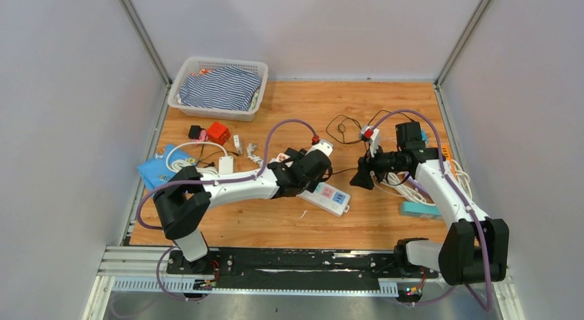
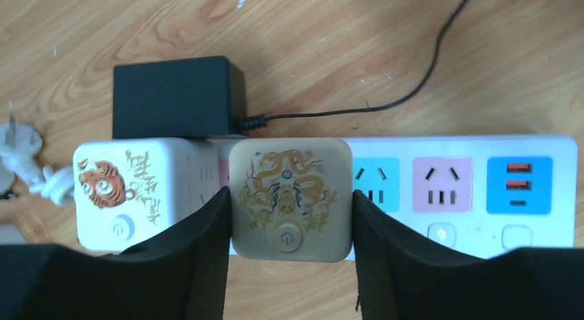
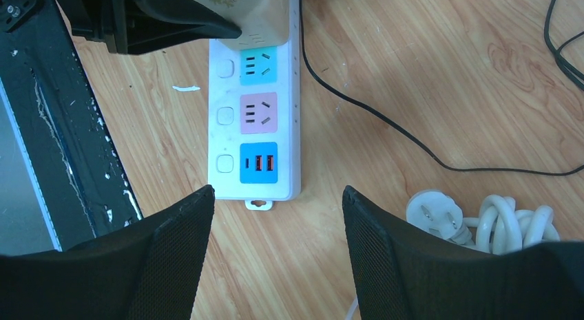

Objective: Pull the plug off the socket
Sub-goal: Remove the plug from the socket.

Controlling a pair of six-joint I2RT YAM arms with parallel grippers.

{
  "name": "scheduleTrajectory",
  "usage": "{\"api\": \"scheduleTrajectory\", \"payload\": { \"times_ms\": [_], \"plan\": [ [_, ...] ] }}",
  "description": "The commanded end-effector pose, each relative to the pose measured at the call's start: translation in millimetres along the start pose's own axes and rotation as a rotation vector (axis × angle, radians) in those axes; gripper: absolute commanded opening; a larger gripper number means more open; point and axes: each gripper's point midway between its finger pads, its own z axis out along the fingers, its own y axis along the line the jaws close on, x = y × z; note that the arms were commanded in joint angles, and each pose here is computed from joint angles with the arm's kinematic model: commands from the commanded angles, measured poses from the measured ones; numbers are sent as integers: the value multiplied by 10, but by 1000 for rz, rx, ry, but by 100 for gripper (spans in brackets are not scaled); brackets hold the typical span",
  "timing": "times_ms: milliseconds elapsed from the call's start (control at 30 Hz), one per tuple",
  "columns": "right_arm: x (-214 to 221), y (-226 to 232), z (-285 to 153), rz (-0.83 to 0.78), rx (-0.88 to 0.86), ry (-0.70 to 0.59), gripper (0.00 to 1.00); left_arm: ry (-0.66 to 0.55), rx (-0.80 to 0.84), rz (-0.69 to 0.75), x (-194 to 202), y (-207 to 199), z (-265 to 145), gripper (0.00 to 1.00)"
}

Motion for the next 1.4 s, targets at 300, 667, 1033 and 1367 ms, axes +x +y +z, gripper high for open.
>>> {"api": "scheduleTrajectory", "payload": {
  "times_ms": [300,667,1033,1367],
  "plan": [
    [72,163,299,52,-138,60,71,-99,207,8,-102,-297,-111,0],
    [226,211,547,153,-237,161,76,-164,276,32,-135,-330,-265,0],
    [411,331,805,188,-302,270,74,-179,284,26,-210,-366,-292,0],
    [627,407,975,203,-319,387,66,-185,308,-6,-241,-395,-351,0]
  ]
}}
